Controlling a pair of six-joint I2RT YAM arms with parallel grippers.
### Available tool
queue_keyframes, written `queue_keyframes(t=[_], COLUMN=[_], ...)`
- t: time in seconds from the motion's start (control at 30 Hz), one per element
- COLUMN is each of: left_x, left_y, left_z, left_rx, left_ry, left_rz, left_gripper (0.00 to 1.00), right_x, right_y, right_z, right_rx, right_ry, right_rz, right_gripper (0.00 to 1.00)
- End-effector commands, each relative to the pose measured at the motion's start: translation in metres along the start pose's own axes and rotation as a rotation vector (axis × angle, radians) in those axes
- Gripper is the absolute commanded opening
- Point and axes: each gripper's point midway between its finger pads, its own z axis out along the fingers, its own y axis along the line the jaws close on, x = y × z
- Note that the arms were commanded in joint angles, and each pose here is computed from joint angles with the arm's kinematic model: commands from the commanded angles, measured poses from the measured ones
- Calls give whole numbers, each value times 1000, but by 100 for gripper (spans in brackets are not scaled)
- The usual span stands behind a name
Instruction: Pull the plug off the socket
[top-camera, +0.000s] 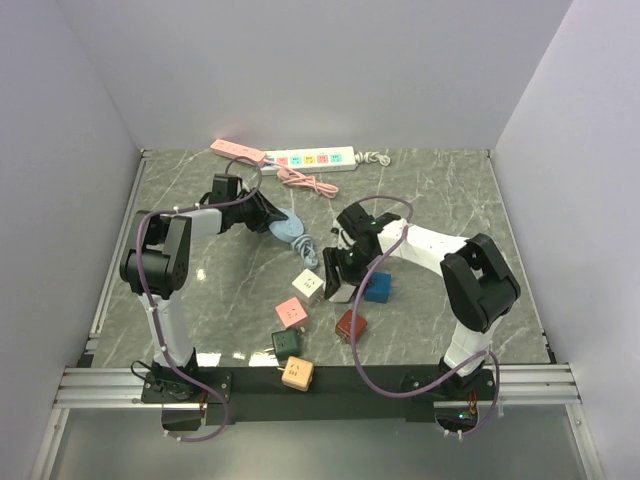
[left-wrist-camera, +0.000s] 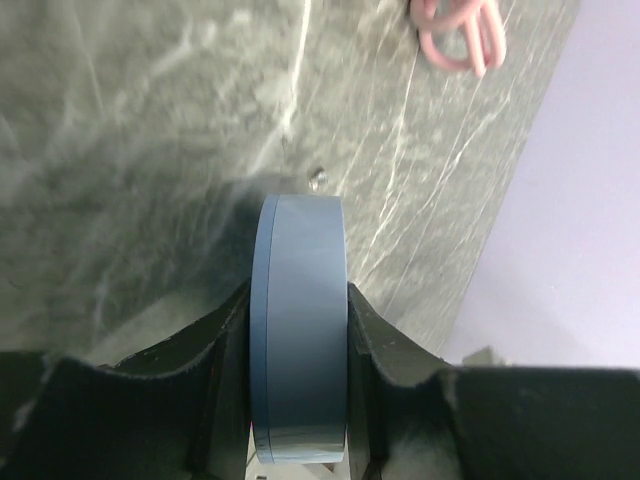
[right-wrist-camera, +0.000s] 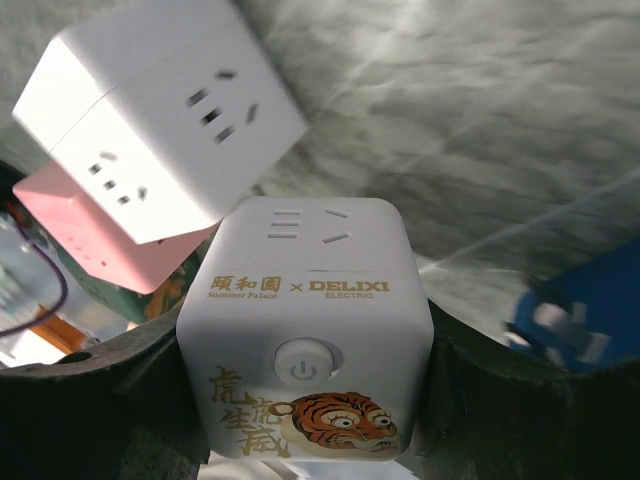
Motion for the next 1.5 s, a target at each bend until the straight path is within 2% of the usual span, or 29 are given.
queue_keyframes(t=[0.0, 0.13, 0.33, 0.43, 0.5, 0.7, 0.77, 0.83, 0.87, 1.03, 1.13, 1.3, 1.47], left_x=[-25, -33, -40, -43, -46, -51, -51, -52, -49, -42, -35, -30, -16], left_y=[-20, -34, -64, -82, -92, -130, -131, -141, -144, -153, -158, -162, -166], left_z=[-1, -3, -5, -9, -12, -28, -24, -20, -17, -6, -8, -16, -11], left_rx=[62, 111, 221, 274, 305, 474, 483, 534, 541, 485, 505, 522, 504], left_ry=[-48, -52, -29, -15, -14, -29, -32, -4, 22, 95, 144, 161, 242], left_rz=[52, 60, 73, 75, 72, 26, -23, -57, -68, -30, -10, 10, 55], left_gripper=[1, 1, 1, 1, 1, 1, 1, 1, 1, 1, 1, 1, 1], right_x=[2, 3, -6, -9, -24, -96, -117, -138, -152, -198, -214, -224, -227], right_y=[23, 24, 24, 25, 28, 42, 34, 33, 39, 33, 33, 20, 37], right_z=[-9, -15, -30, -43, -60, -132, -141, -138, -148, -142, -141, -116, -100], right_rx=[-44, -19, 34, 56, 79, -44, -61, -67, -56, 55, 95, 197, 178], right_ry=[-30, -45, -74, -90, -166, -539, -603, -633, -665, -684, -711, -624, -614], right_rz=[-101, -104, -108, -109, -90, 5, 44, 25, -35, -199, -286, -350, -444], right_gripper=[32, 68, 89, 91, 93, 100, 100, 100, 100, 100, 100, 98, 99])
